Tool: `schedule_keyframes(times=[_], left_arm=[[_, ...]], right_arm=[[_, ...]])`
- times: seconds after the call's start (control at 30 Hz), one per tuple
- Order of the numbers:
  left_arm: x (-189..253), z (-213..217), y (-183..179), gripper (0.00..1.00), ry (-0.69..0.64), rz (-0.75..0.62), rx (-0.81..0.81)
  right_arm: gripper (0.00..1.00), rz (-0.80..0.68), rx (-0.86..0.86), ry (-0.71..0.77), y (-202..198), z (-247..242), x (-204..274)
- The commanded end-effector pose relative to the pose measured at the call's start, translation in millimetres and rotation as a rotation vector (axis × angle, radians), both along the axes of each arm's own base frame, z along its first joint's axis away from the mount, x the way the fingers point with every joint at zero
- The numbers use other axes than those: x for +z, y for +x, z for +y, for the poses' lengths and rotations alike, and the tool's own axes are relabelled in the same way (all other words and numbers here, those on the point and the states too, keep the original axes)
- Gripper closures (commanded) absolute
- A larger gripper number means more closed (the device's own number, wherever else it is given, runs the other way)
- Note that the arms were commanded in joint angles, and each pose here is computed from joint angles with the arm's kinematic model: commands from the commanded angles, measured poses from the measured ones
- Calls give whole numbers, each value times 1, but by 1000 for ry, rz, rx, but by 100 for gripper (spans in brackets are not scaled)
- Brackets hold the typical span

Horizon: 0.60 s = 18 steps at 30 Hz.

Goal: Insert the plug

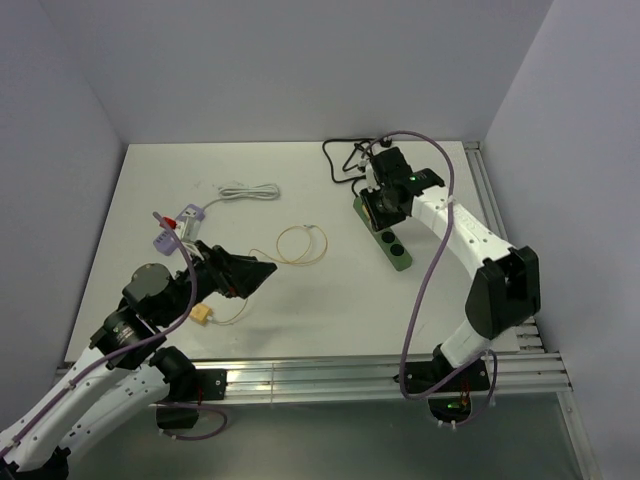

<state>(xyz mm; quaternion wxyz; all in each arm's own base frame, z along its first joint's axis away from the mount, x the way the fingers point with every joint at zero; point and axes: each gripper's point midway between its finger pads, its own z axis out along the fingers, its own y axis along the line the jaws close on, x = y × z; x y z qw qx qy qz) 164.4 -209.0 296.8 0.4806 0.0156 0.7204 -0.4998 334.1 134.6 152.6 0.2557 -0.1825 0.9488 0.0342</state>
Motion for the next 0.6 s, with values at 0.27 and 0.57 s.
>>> schedule_keyframes(times=[0.27, 0.57], left_arm=[[17, 1, -3, 3, 10, -68, -17], [18, -3, 2, 2, 44, -84, -22]], right_arm=[[100, 49, 92, -124, 27, -22, -11], [100, 93, 70, -126, 30, -37, -32]])
